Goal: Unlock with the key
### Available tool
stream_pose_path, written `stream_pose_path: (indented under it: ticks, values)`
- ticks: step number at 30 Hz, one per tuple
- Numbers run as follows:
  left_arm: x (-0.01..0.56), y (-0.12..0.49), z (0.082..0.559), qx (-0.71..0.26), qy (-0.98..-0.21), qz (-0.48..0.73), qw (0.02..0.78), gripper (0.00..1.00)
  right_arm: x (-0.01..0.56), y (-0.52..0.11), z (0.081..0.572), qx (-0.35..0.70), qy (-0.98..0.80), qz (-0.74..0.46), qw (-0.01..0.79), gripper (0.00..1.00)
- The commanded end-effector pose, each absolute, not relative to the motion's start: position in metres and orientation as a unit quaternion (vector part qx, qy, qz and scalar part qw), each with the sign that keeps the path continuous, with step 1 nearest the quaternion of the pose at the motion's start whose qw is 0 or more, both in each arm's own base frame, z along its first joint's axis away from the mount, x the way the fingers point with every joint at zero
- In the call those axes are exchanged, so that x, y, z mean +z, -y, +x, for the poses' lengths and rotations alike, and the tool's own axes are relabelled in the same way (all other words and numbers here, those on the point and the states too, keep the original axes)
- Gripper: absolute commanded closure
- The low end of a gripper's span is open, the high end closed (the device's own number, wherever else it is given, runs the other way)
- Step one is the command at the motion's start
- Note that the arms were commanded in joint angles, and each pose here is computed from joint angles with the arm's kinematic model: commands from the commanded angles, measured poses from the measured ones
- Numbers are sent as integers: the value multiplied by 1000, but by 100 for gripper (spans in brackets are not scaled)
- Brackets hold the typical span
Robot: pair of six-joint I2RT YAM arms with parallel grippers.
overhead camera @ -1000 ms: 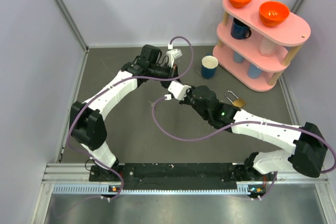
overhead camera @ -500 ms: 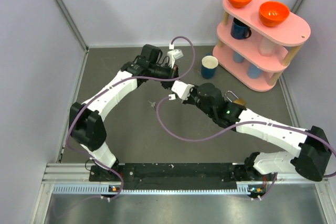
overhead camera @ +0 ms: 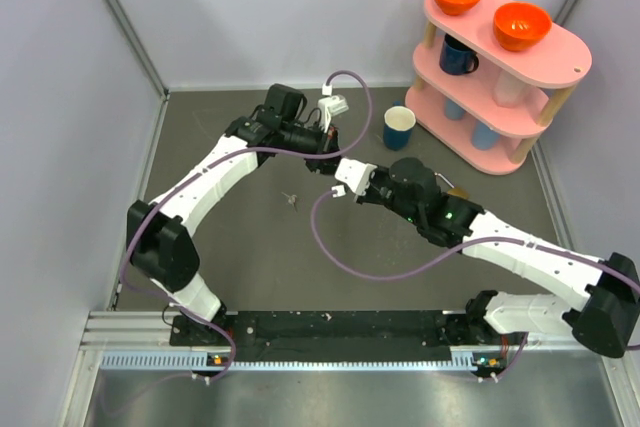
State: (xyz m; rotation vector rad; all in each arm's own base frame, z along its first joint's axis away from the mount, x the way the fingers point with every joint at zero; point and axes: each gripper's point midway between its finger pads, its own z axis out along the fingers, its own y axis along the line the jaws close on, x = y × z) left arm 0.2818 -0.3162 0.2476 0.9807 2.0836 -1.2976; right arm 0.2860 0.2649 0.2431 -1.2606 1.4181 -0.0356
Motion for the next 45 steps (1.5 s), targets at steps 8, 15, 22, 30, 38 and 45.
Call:
stream_pose_path:
  ticks: [8, 15, 22, 30, 38, 45]
  values:
    - [301, 311, 267, -493, -713, 398, 301, 100, 231, -249, 269, 15, -610, -569, 551, 100]
    - [300, 311, 265, -496, -711, 399, 298, 100, 225, -252, 264, 30, -611, -578, 540, 100]
    - [306, 307, 264, -484, -712, 399, 317, 100, 256, -244, 263, 52, -617, -545, 566, 57]
    - [307, 300, 266, -464, -714, 394, 346, 100, 300, -233, 256, 141, -620, -490, 596, 46]
    - [314, 294, 273, -431, -717, 395, 381, 100, 336, -247, 252, 252, -622, -449, 591, 44]
    - [329, 286, 280, -387, -708, 406, 430, 100, 338, -270, 235, 328, -603, -472, 553, 43]
